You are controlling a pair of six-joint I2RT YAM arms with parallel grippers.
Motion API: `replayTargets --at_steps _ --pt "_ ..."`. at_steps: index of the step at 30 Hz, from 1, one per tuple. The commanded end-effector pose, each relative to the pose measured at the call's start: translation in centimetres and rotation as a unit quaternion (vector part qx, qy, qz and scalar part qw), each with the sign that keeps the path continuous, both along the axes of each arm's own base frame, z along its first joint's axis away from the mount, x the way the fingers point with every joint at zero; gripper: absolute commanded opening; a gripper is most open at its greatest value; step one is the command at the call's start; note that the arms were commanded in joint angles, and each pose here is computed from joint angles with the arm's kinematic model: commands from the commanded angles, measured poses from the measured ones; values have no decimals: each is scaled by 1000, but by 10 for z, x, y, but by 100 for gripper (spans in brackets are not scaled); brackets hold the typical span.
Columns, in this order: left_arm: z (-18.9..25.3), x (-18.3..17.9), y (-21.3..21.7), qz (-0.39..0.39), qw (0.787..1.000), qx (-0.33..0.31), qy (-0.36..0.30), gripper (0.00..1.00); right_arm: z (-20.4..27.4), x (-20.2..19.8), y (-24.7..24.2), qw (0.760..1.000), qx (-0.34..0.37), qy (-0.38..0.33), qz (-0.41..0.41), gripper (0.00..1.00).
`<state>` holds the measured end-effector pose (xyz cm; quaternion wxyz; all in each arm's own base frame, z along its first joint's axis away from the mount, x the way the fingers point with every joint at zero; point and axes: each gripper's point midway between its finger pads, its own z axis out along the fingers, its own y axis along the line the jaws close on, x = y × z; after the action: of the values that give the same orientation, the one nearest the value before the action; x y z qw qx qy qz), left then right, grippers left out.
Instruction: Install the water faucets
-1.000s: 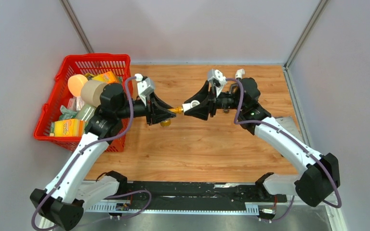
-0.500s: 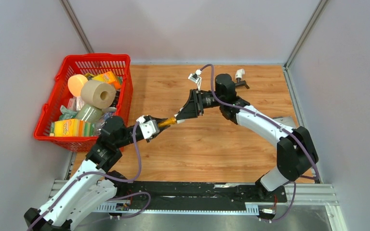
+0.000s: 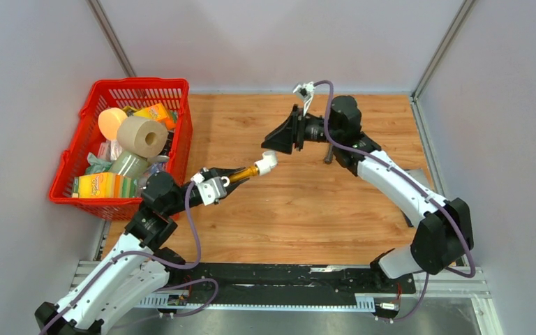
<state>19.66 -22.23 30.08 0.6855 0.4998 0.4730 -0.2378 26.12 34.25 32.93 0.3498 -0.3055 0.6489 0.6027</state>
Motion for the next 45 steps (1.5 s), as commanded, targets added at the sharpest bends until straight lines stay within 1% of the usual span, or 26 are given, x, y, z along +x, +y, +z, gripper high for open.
replayTargets --at_steps 1,5,7,9,10,11,12,13,14,15,16,17,18,19,20,21,23,25,26,31,34,36,42,45 --pt "19 -25 -11 -67 997 -35 -7 0 33 60 -35 980 -1 -131 -148 57" --pt "20 -23 -13 -64 997 -49 13 0 43 58 -48 967 -6 -187 -170 63" --pt "26 -20 -13 -58 996 -62 28 0 50 49 -55 958 -9 -231 -172 66" --pt "32 -16 -14 -49 994 -80 53 0 56 35 -61 946 -10 -281 -160 66" --pt "32 -15 -16 -48 992 -88 77 0 55 27 -64 941 -9 -303 -152 66" --pt "36 -12 -16 -43 991 -95 86 0 61 18 -68 930 -3 -337 -146 66" --pt "36 -9 -18 -41 987 -104 115 0 64 7 -72 919 3 -369 -139 67" --pt "42 -8 -19 -39 986 -111 117 0 65 -1 -75 908 7 -398 -134 68" --pt "42 -6 -22 -39 980 -123 153 0 68 -10 -80 895 15 -425 -137 70" --pt "50 -6 -23 -41 978 -131 159 0 67 -19 -83 885 22 -446 -132 71" --pt "48 -2 -25 -36 972 -139 184 0 64 -29 -85 875 25 -468 -121 72" --pt "54 -1 -26 -37 969 -147 195 0 60 -40 -86 866 30 -488 -106 74" --pt "57 -1 -27 -39 964 -156 214 0 58 -49 -88 854 32 -510 -97 75" --pt "61 0 -28 -40 961 -161 220 0 59 -59 -89 834 35 -543 -86 76" --pt "63 -1 -29 -44 955 -169 239 0 54 -66 -89 824 37 -561 -73 78" --pt "67 -1 -31 -50 953 -172 243 0 50 -73 -87 812 38 -579 -59 79" --pt "74 -6 -35 -71 946 -177 263 0 43 -83 -85 796 42 -603 -38 82" --pt "78 -11 -39 -88 937 -179 287 0 40 -88 -82 786 47 -616 -23 83" --pt "81 -15 -40 -102 936 -175 289 0 40 -89 -80 781 48 -622 -19 84" --pt "81 -23 -47 -134 925 -164 315 0 42 -87 -78 758 45 -650 -25 85" --pt "82 -29 -51 -155 921 -154 324 0 43 -85 -76 752 46 -657 -26 85" --pt "83 -30 -52 -162 918 -153 328 0 41 -86 -73 753 47 -656 -19 85" --pt "91 -32 -53 -174 919 -157 317 0 25 -85 -61 770 41 -636 4 83" --pt "95 -34 -52 -181 921 -158 307 0 25 -83 -59 784 41 -619 2 77"
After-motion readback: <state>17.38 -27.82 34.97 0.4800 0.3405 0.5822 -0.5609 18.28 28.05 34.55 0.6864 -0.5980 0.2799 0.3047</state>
